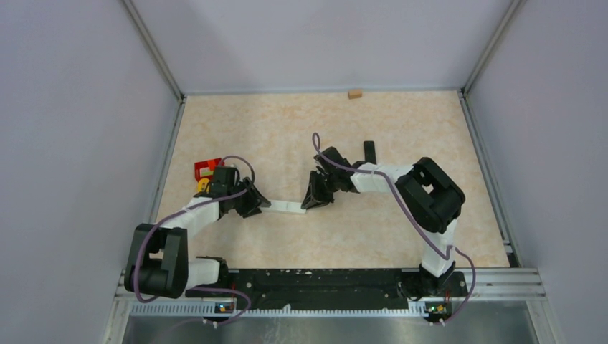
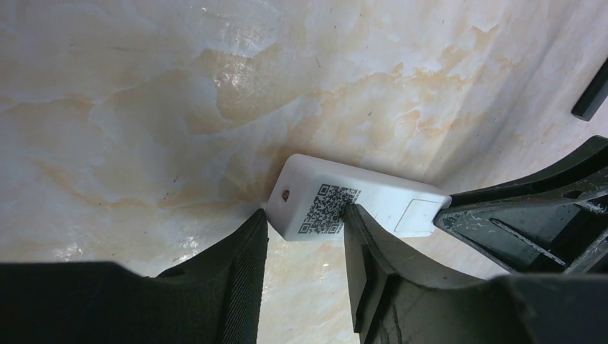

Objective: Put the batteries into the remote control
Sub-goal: Load the battery cover into the remote control.

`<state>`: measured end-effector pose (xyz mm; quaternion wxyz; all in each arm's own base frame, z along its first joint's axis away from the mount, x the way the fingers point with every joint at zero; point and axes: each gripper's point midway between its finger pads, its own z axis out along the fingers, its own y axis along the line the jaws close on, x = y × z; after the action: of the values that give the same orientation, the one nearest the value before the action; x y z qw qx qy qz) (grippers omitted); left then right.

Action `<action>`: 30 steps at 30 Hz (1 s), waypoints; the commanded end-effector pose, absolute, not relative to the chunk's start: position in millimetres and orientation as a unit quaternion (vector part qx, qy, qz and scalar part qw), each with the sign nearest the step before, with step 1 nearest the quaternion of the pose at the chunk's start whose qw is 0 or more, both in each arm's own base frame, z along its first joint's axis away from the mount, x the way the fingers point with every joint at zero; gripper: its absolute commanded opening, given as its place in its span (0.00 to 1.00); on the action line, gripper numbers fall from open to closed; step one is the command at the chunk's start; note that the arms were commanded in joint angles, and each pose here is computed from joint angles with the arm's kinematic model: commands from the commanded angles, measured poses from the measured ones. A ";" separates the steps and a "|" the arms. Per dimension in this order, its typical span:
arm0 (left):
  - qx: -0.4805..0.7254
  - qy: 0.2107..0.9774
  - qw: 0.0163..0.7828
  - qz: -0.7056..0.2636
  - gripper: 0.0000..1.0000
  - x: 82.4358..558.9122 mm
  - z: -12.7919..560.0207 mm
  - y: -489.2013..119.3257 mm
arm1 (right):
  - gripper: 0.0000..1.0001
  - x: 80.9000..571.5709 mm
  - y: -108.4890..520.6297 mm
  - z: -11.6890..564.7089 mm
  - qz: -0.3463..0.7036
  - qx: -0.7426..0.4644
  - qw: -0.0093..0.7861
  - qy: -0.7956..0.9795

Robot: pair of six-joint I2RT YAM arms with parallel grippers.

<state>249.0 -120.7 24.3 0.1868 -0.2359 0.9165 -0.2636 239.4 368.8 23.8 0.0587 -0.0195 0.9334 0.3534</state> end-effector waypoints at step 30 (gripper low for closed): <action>-0.222 0.923 0.244 -0.200 0.67 270.3 77.3 -100.3 | 0.61 258.6 417.0 71.6 0.264 -0.226 0.307 0.886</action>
<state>248.9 -110.8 40.7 0.1951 -0.2409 0.9240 -0.2238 245.9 394.2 32.2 0.2119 -0.1676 0.9367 0.2228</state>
